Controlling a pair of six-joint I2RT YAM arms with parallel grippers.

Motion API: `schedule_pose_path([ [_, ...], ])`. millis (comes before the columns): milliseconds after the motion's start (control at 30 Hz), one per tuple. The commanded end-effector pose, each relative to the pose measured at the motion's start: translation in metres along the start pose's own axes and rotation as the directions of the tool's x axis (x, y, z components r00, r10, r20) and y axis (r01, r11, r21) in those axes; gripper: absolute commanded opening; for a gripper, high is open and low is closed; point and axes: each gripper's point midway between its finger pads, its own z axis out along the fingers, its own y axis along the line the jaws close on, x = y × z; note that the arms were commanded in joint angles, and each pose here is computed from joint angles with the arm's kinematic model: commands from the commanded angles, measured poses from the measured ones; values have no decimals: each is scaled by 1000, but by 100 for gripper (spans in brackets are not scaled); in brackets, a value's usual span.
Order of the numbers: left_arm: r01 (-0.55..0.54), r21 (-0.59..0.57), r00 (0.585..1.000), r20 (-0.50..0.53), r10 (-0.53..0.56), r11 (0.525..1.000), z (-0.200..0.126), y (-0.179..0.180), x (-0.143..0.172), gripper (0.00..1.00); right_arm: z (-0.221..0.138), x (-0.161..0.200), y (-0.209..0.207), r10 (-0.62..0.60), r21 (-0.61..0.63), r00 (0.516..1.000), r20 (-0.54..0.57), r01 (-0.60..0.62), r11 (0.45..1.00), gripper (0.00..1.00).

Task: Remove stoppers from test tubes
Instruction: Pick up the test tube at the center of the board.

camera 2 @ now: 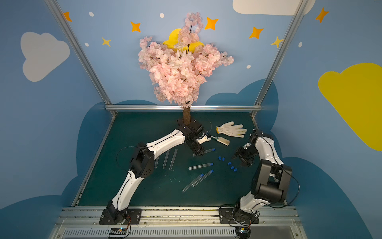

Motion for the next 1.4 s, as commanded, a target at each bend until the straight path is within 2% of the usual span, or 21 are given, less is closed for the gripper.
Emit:
schedule_pose_path([
  [0, -37, 18, 999, -28, 37, 999, 7, 3, 1, 68, -26, 13, 7, -67, 50, 998, 17, 66, 997, 69],
  [167, -54, 12, 999, -7, 54, 998, 22, 10, -14, 68, -50, 18, 20, -125, 69, 990, 67, 121, 990, 77],
  [400, -68, 1, 998, 16, 68, 998, 44, 11, -23, 66, -63, 29, 29, -168, 63, 981, 92, 163, 985, 78],
  [733, -128, -81, 990, -61, 124, 988, 70, 16, -7, 60, -76, 34, 33, -189, 59, 976, 112, 184, 981, 82],
  [1033, -160, -51, 981, -123, 153, 986, 91, 0, 7, 51, -92, 33, 43, -196, 42, 970, 142, 192, 981, 83],
  [1200, -151, -69, 978, -155, 138, 986, 100, 3, 13, 43, -98, 30, 45, -197, 46, 969, 150, 192, 980, 82],
  [1367, -166, -81, 970, -195, 147, 983, 105, 4, 22, 40, -103, 27, 48, -200, 44, 965, 167, 196, 980, 82],
])
